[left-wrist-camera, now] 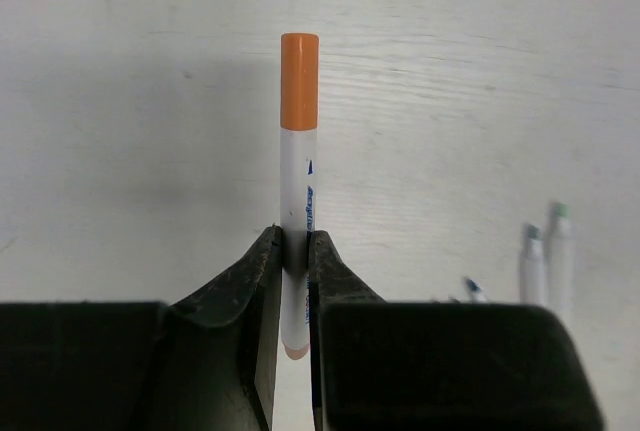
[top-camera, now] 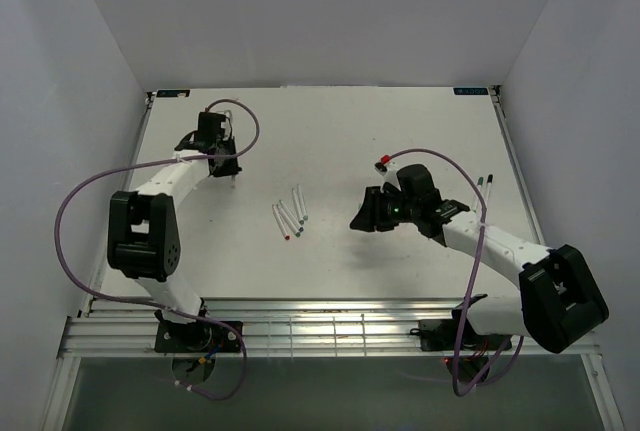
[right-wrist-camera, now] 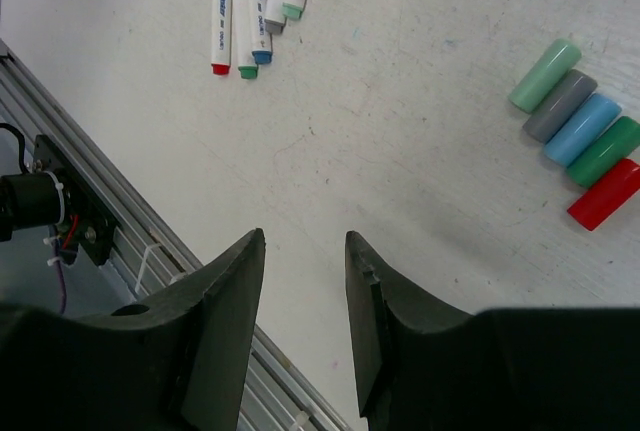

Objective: Open the pen caps

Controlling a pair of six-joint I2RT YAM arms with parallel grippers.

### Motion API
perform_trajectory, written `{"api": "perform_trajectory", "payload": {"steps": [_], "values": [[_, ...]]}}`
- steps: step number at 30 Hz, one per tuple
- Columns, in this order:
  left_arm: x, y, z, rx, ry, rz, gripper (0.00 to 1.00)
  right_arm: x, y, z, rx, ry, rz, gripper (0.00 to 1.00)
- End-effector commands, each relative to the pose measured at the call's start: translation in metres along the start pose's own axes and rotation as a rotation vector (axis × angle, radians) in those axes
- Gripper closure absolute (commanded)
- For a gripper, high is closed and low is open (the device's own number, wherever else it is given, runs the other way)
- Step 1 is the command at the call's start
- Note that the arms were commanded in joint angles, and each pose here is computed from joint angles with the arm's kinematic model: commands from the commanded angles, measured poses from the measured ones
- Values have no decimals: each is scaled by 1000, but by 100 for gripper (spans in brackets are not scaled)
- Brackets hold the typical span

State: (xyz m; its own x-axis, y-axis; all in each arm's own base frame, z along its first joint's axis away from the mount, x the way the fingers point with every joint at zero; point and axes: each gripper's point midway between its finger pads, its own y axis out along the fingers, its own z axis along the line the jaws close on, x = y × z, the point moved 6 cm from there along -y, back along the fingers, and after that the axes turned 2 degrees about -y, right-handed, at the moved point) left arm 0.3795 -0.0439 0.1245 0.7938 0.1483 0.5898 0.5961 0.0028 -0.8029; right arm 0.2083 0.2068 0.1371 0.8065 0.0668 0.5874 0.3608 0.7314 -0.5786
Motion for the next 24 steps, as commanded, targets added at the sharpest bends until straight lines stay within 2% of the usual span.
{"api": "perform_trajectory", "payload": {"steps": [1, 3, 8, 12, 19, 24], "values": [[8, -50, -32, -203, -20, -74, 100, 29, -13, 11, 9, -44, -82, 56], [-8, -59, -51, -292, -16, -66, 100, 35, -15, 14, 25, -45, -90, 55], [-35, -112, -100, -639, 41, -127, 100, 59, -15, 20, 103, -37, -145, 52], [-71, -148, -134, -889, 49, -107, 100, 74, -11, 30, 189, -30, -186, 46], [-104, -172, -158, -1073, 29, -88, 100, 86, 3, 37, 298, 10, -211, 42], [-115, -174, -167, -1108, 26, -55, 100, 89, 8, 40, 336, 27, -241, 41]]}}
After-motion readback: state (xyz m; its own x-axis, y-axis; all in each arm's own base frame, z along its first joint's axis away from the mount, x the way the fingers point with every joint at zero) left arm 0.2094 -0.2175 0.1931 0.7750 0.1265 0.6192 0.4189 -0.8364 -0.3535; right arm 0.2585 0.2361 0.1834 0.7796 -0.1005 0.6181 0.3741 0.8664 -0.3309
